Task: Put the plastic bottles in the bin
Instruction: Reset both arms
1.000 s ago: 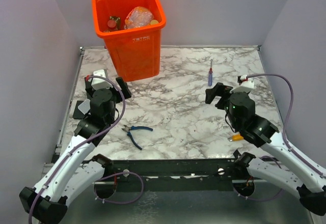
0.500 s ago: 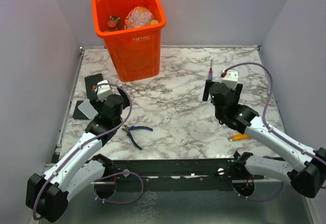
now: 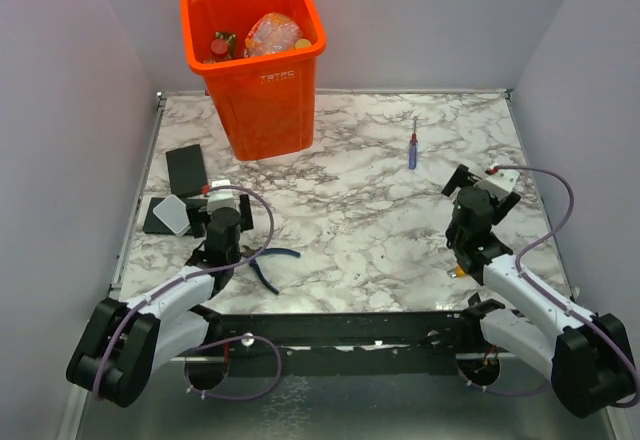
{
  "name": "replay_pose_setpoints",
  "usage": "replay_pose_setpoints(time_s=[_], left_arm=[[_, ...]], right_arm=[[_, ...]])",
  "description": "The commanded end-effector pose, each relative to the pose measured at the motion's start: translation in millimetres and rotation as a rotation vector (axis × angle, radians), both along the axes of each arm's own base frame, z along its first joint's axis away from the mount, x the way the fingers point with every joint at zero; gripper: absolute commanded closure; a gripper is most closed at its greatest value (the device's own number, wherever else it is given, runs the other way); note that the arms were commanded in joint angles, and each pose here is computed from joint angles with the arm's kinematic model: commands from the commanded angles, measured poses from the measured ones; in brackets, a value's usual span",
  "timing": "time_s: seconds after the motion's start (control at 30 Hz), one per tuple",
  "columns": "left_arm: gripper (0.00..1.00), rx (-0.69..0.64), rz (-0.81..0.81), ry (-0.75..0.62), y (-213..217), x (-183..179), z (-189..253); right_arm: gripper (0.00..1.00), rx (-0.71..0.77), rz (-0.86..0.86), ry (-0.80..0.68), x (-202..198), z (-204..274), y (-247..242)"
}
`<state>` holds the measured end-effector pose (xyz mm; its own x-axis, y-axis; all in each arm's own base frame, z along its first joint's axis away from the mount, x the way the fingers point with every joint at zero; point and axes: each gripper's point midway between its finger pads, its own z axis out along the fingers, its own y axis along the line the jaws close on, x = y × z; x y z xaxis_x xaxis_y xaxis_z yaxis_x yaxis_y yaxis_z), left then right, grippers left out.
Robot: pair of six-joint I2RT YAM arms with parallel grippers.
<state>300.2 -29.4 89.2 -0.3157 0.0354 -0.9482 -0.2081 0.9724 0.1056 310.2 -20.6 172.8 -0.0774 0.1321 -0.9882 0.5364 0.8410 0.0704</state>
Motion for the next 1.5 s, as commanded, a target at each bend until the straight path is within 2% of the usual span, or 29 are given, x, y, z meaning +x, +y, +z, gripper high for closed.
replay_pose_setpoints(time_s=[0.0, 0.13, 0.23, 0.33, 0.47, 0.63, 0.77, 0.83, 0.9, 0.97, 1.07, 1.2, 1.33, 1.47], left_arm=[[0.01, -0.058, 0.159, -0.153, 38, 11, 15], [0.01, -0.052, 0.186, -0.127, 49, 23, 4], [0.01, -0.088, 0.259, -0.173, 67, 33, 5], [0.01, -0.077, 0.245, -0.197, 69, 42, 8], [0.01, -0.039, 0.146, -0.239, 60, 51, 16], [0.01, -0.03, 0.044, -0.248, 46, 69, 17], [0.01, -0.072, 0.128, -0.28, 60, 60, 19], [0.01, -0.081, 0.159, -0.287, 70, 52, 19], [0.01, -0.097, 0.188, -0.272, 76, 45, 17], [0.01, -0.114, 0.187, -0.276, 77, 42, 18], [0.01, -0.117, 0.159, -0.273, 72, 43, 17], [0.01, -0.148, 0.076, -0.265, 57, 54, 16], [0.01, -0.103, -0.066, -0.255, 37, 77, 14], [0.01, -0.092, -0.073, -0.217, 36, 84, -8]], right_arm=[[0.0, 0.063, 0.028, -0.094, 18, 0, -1], [0.0, 0.025, -0.046, 0.011, 23, -29, -22], [0.0, -0.051, -0.021, 0.001, 20, -40, -37], [0.0, -0.009, -0.021, -0.033, 17, -55, -48], [0.0, -0.071, 0.19, -0.101, 37, -45, -24], [0.0, -0.094, 0.274, -0.109, 52, -52, -13], [0.0, -0.097, 0.316, -0.103, 54, -66, -8], [0.0, -0.117, 0.305, -0.168, 53, -54, -12], [0.0, -0.098, 0.325, -0.119, 52, -63, -9], [0.0, -0.115, 0.316, -0.162, 53, -57, -10], [0.0, -0.076, 0.329, -0.061, 67, -71, -9], [0.0, -0.051, 0.33, -0.082, 65, -70, -15], [0.0, -0.072, 0.351, -0.135, 56, -62, -12], [0.0, -0.066, 0.343, -0.105, 64, -66, -14]])
